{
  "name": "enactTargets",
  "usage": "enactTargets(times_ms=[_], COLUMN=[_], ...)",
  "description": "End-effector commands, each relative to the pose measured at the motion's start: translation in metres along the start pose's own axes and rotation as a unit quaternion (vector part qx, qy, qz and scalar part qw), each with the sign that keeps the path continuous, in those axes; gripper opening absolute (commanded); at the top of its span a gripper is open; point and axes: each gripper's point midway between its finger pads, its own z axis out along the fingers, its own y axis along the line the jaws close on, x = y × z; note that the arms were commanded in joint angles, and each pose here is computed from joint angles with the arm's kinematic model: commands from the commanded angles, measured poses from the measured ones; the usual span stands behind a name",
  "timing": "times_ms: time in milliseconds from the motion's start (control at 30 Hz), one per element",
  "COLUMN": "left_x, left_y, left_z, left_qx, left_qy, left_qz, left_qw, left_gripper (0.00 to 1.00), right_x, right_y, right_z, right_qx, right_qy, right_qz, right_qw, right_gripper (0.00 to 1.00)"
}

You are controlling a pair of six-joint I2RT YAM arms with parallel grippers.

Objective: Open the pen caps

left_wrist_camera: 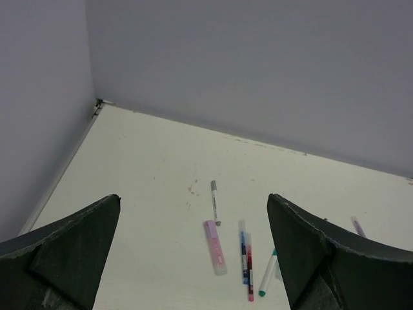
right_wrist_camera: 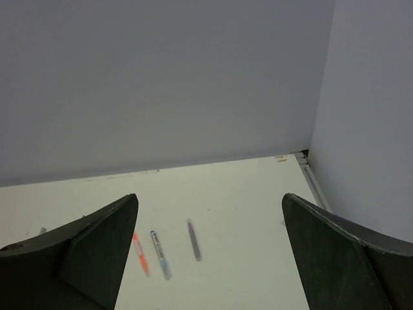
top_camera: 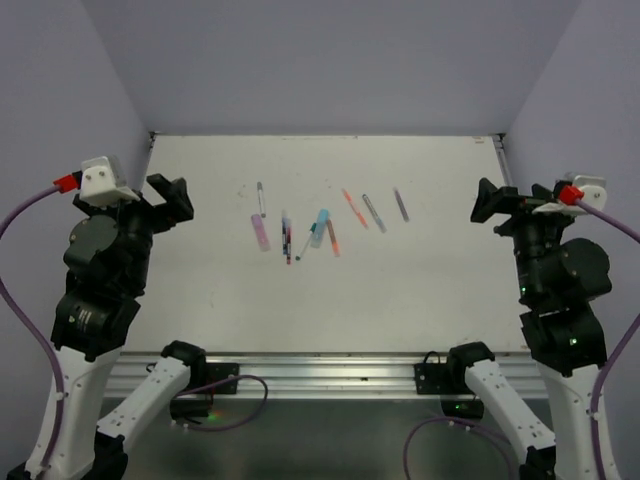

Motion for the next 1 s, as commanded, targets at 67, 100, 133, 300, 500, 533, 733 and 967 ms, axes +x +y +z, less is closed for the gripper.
enactTargets(times_ms=[67, 100, 133, 300, 500, 533, 733, 967], left_x=[0.033, 0.040, 0.046, 0.081, 0.113, 0.124, 0.153, 0.165], left_y=[-0.022, -0.024, -0.025, -0.031, -0.030, -0.028, -0.020, -0.019], left_z=[0.025, 0.029, 0.031, 0.045, 0.053, 0.055, 0.062, 0.066], left_qx=[0.038, 0.042, 0.042, 0.053, 0.062, 0.061, 0.042, 0.042], left_qy=[0.038, 0.046, 0.052, 0.088, 0.089, 0.094, 0.123, 0.138], left_qz=[0.000, 0.000, 0.000, 0.003, -0.001, 0.002, 0.017, 0.030], left_qw=[0.999, 0.998, 0.998, 0.995, 0.994, 0.994, 0.991, 0.989], left_gripper=[1.00, 1.00, 1.00, 1.00, 1.00, 1.00, 1.00, 1.00], right_x=[0.037, 0.044, 0.065, 0.138, 0.252, 0.264, 0.352, 0.399], right_y=[0.030, 0.036, 0.048, 0.048, 0.052, 0.054, 0.055, 0.061], right_z=[0.034, 0.041, 0.053, 0.084, 0.121, 0.125, 0.144, 0.167], right_qx=[-0.041, -0.052, -0.072, -0.021, 0.004, 0.001, -0.016, -0.050], right_qy=[0.093, 0.111, 0.148, 0.258, 0.409, 0.423, 0.518, 0.542], right_qz=[0.018, 0.016, 0.013, 0.034, -0.009, -0.013, -0.062, -0.073], right_qw=[0.995, 0.992, 0.986, 0.965, 0.913, 0.906, 0.853, 0.836], right_gripper=[0.99, 0.99, 0.99, 0.99, 0.99, 0.98, 0.83, 0.72])
